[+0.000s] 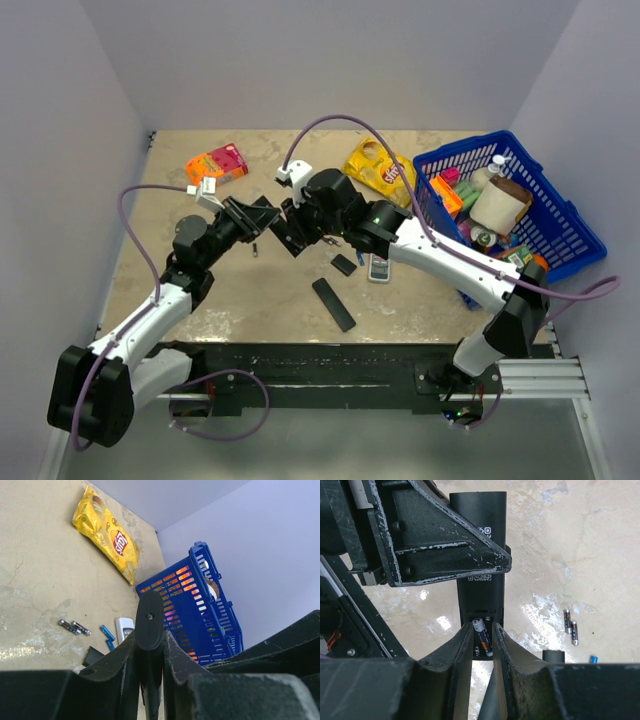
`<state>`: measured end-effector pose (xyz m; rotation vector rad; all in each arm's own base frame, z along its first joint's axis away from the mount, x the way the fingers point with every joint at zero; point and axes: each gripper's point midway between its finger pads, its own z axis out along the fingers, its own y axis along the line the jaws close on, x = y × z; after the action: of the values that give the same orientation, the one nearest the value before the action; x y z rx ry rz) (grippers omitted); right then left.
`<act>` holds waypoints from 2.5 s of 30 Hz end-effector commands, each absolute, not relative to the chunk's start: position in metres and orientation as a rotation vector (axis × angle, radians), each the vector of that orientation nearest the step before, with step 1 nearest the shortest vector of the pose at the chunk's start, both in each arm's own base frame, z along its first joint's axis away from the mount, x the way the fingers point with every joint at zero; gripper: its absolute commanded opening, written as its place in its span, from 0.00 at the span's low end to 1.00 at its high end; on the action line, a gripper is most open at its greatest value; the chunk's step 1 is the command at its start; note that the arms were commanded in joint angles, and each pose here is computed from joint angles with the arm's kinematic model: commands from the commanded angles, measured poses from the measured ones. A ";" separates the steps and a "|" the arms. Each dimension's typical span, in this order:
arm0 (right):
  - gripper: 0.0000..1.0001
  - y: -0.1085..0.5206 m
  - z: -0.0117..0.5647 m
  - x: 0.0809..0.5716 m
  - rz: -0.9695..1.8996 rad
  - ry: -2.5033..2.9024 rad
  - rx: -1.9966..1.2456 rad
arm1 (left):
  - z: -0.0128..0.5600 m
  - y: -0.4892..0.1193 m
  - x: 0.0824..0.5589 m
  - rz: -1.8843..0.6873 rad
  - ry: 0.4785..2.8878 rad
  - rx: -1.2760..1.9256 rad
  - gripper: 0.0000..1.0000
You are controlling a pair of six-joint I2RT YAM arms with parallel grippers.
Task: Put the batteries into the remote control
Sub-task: Load the battery into the remote control.
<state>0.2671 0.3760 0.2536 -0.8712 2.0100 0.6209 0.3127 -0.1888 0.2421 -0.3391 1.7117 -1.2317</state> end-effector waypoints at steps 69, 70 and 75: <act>0.00 0.381 0.279 0.271 0.755 1.776 -0.721 | 0.271 -0.194 0.320 -1.332 1.576 -0.331 0.00; 0.00 0.380 0.276 0.270 0.757 1.776 -0.722 | 0.272 -0.195 0.320 -1.340 1.575 -0.328 0.00; 0.00 0.373 0.269 0.274 0.716 1.772 -0.698 | 0.281 -0.196 0.317 -1.364 1.549 -0.317 0.00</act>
<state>0.2697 0.3748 0.2394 -0.7391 1.8805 0.7001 0.3230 -0.1942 0.2444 -0.3750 1.6662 -1.2989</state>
